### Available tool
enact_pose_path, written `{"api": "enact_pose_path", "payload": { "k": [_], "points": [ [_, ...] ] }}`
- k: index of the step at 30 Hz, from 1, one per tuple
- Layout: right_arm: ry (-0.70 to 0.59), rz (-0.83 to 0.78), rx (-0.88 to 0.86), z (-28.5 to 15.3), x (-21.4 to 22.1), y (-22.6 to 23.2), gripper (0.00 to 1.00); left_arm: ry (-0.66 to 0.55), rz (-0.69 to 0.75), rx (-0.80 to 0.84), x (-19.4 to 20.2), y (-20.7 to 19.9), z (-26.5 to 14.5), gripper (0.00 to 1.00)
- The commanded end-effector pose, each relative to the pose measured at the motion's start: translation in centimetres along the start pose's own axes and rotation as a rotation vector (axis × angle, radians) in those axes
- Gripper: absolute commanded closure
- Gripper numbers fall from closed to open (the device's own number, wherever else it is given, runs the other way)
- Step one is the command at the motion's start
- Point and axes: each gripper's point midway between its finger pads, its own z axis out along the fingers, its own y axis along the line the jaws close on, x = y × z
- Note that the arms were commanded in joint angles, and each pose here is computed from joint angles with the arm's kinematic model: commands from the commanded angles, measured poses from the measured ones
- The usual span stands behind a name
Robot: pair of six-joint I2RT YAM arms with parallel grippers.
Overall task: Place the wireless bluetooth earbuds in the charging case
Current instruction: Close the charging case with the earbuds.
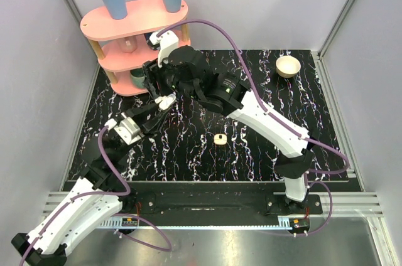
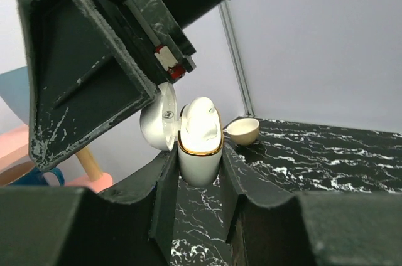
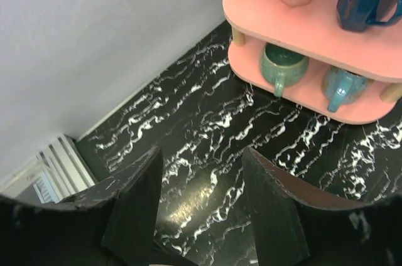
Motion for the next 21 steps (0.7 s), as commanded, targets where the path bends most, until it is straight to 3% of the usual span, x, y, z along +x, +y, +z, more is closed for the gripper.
{"api": "enact_pose_path", "payload": {
  "k": [1, 15, 21],
  "points": [
    [0.073, -0.061, 0.019, -1.1, 0.7, -0.9, 0.39, -0.069, 0.043, 0.05, -2.8, -0.4, 0.5, 1.0],
    [0.143, -0.068, 0.101, -2.8, 3.2, -3.0, 0.39, -0.039, -0.004, -0.107, -2.2, 2.3, 0.7, 1.0],
    [0.108, -0.035, 0.094, -4.0, 3.2, -3.1, 0.38, -0.005, -0.067, -0.148, -1.6, 2.9, 1.0, 1.0]
  ]
}}
